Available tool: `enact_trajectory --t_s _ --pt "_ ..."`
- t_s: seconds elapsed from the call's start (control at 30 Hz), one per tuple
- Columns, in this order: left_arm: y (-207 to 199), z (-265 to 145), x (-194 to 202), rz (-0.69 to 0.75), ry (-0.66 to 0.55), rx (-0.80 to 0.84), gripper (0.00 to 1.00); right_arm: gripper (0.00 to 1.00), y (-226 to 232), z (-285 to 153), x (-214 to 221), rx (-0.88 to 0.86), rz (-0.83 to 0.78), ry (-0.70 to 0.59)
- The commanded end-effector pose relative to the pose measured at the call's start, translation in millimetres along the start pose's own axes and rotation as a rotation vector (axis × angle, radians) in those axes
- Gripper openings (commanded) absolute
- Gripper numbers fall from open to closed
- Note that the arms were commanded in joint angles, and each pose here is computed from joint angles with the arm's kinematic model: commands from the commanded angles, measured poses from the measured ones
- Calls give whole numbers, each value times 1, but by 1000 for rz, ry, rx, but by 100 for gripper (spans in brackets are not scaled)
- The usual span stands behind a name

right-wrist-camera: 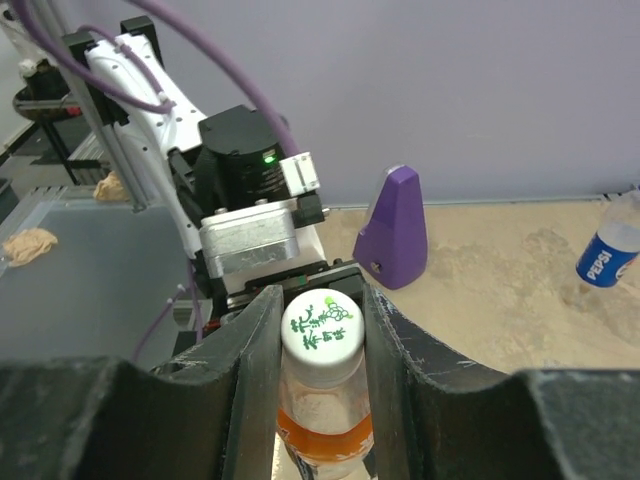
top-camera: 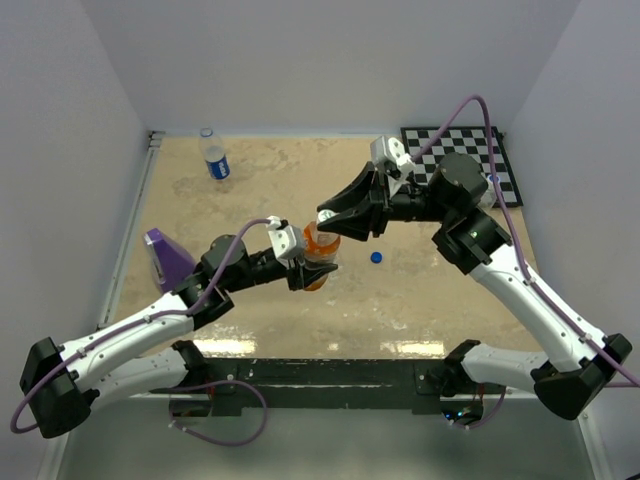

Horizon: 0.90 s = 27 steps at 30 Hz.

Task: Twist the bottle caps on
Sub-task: Screw the bottle cap onto the plastic bottle.

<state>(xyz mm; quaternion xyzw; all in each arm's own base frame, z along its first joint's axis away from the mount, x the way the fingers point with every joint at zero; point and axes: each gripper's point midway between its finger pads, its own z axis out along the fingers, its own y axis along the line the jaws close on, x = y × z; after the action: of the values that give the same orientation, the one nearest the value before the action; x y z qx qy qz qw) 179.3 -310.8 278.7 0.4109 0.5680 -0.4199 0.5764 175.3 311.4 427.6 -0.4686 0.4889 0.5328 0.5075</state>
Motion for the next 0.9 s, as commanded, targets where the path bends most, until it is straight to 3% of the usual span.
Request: enact_trajectory --t_s 0.0,0.27,0.43,0.57,0.7,0.73,0.87 --pt "22 2 -40 68 -81 -201 4 0 -26 -2 -9 161 22 7" --pt "62 -4 -39 54 -10 -691 3 0 -83 -16 17 529 146 59" --pt "76 -10 -31 122 71 -965 3 0 -101 -18 38 707 225 79" --pt "78 -9 -28 207 129 -1075 2 0 -105 -18 48 801 257 90" --pt "73 -3 -21 192 141 -1028 1 0 -88 -9 37 694 259 37" --pt "72 -3 -20 178 132 -1005 1 5 -84 -10 29 678 248 13" --pt "64 2 -16 101 85 -827 0 44 -70 -18 -6 608 199 -67"
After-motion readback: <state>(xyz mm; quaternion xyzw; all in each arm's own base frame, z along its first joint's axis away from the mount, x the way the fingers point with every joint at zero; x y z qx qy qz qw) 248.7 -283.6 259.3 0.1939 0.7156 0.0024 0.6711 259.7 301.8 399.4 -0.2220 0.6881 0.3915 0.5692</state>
